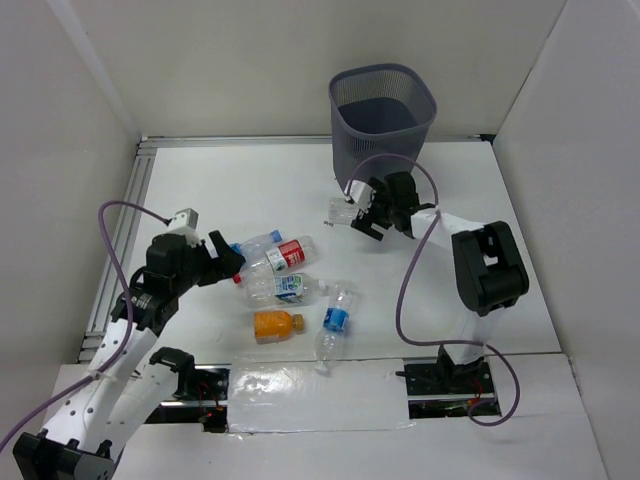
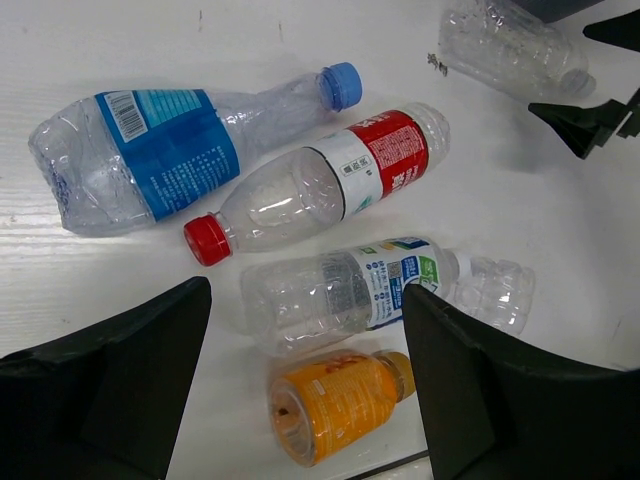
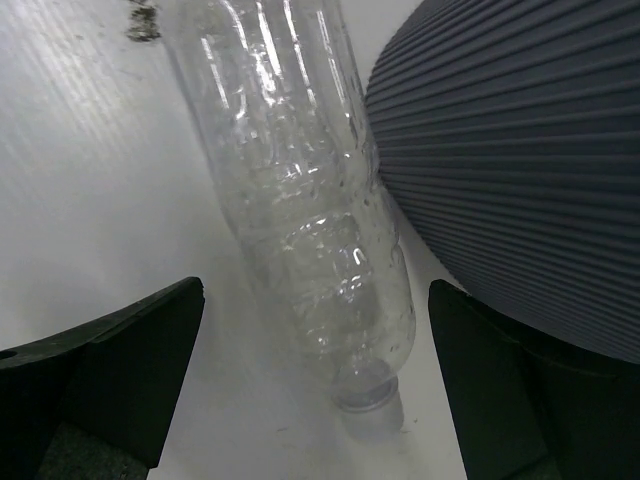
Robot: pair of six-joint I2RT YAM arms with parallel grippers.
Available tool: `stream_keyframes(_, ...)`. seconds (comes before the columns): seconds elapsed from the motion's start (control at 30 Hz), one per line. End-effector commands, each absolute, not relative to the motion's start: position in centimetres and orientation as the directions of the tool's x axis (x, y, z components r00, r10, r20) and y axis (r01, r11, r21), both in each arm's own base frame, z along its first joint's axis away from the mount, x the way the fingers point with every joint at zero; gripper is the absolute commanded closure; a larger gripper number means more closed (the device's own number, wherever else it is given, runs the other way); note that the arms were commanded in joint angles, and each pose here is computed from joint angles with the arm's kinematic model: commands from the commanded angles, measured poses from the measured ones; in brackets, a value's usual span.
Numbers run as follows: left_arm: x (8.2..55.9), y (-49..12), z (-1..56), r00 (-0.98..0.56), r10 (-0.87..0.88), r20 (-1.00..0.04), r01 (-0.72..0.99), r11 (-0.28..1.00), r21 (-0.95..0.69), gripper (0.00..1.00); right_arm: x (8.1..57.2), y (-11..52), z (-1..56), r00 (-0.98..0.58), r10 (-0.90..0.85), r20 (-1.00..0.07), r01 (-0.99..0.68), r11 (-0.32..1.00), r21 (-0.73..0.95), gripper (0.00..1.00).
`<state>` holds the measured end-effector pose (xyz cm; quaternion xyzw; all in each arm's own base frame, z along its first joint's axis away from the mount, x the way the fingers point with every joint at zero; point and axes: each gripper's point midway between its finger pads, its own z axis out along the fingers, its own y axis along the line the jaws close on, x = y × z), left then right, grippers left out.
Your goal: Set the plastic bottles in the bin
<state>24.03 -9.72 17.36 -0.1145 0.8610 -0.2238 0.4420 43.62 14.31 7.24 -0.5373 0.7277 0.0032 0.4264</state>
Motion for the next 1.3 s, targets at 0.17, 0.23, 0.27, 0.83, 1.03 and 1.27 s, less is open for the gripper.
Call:
stream_keyframes(0.17, 25.0, -10.0, 18.9, -0.571, -0.338, -0.748, 0.06, 0.891, -0.449, 0.1, 47.9, 14.8, 6.2, -0.024, -0.83, -0.557, -0.726, 0.397, -0.561, 0.02)
stream_keyframes(0.23, 25.6, -10.3, 19.1, -0.565, -0.3, -0.768, 0.093, 0.902, -0.421, 0.1, 47.3, 15.0, 5.1, -0.032, -0.835, -0.549, -0.762, 0.376, -0.528, 0.09)
stream_keyframes(0.27, 26.0, -10.3, 19.5, -0.556, -0.283, -0.781, 0.109, 0.907, -0.406, 0.1, 47.2, 15.3, 5.1, -0.005, -0.835, -0.55, -0.77, 0.354, -0.53, 0.12)
stream_keyframes(0.83, 33.1, -12.3, 17.1, -0.448, 0.311, -0.838, 0.533, 0.846, 0.029, 0.1, 31.5, 20.7, 10.5, 0.203, -0.687, -0.698, -0.977, -0.09, -0.195, 0.84)
stream_keyframes(1.03, 35.0, -11.7, 14.7, -0.452, 0.406, -0.794, 0.542, 0.832, 0.117, 0.1, 33.8, 22.3, 19.7, 0.223, -0.561, -0.797, -0.961, 0.008, -0.275, 0.91)
stream_keyframes(1.27, 38.0, -11.1, 11.4, -0.501, 0.453, -0.738, 0.52, 0.839, 0.162, 0.14, 35.7, 24.8, 41.0, 0.281, -0.216, -0.935, -0.926, 0.196, -0.324, 0.91)
